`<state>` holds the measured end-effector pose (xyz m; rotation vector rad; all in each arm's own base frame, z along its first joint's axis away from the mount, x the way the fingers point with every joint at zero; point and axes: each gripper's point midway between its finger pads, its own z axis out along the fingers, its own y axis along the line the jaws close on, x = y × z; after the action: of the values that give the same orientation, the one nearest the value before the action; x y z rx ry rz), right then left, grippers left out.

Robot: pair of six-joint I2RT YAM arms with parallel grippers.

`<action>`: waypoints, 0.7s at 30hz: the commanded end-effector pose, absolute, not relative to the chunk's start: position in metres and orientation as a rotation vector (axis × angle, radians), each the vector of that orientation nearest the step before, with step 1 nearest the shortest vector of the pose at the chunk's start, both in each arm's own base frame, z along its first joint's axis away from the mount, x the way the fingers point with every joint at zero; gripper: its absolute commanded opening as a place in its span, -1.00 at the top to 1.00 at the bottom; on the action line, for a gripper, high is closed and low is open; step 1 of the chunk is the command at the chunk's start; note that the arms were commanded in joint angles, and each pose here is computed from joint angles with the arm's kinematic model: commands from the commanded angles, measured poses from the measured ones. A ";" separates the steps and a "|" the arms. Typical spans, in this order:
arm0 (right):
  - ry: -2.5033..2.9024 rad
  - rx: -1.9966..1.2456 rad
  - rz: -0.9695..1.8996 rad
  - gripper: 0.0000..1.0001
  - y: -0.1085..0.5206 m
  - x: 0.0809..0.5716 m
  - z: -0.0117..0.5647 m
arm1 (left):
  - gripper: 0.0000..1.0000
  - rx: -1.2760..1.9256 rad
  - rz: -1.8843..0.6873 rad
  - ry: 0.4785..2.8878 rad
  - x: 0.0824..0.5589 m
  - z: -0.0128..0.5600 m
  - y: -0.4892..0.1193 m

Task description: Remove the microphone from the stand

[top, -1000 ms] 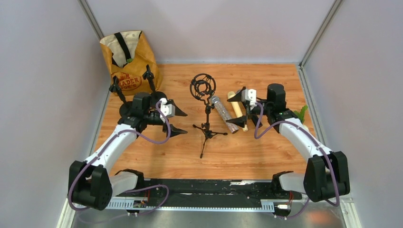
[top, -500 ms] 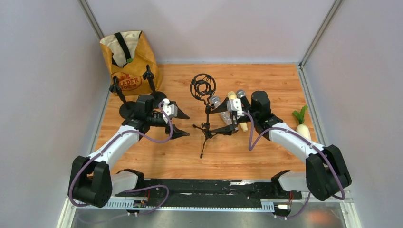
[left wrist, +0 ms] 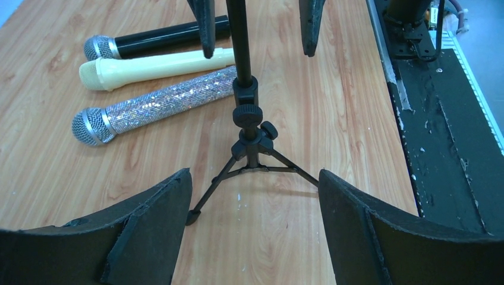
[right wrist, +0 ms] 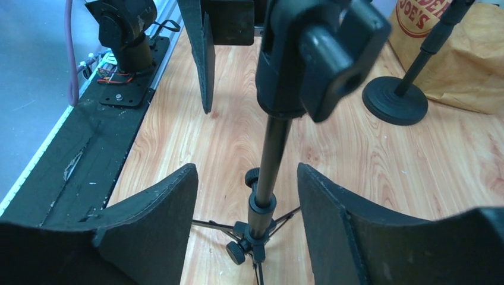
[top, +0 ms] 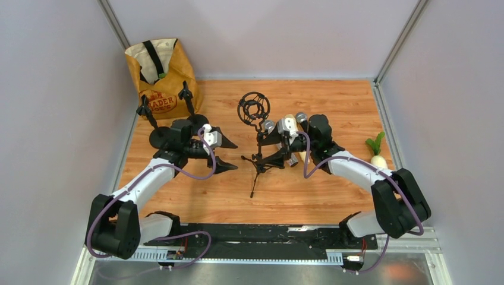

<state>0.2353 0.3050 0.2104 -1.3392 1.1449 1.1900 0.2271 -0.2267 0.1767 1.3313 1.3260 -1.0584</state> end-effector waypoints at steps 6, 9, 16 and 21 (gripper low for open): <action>1.083 -1.315 1.188 0.19 0.321 0.232 0.234 | -0.70 1.353 -1.073 1.268 0.221 0.183 -0.231; 1.096 -1.302 1.173 0.40 0.322 0.235 0.234 | -0.70 1.356 -1.073 1.264 0.220 0.183 -0.231; 1.106 -1.296 1.129 1.00 0.326 0.244 0.248 | -0.70 1.365 -1.066 1.255 0.221 0.189 -0.232; 1.093 -1.252 1.092 1.00 0.326 0.252 0.288 | -0.70 1.455 -1.001 1.227 0.224 0.204 -0.229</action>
<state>0.2431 0.3222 0.2252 -1.2809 1.2179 1.1677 0.2214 -0.2279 0.1759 1.3612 1.3359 -1.0687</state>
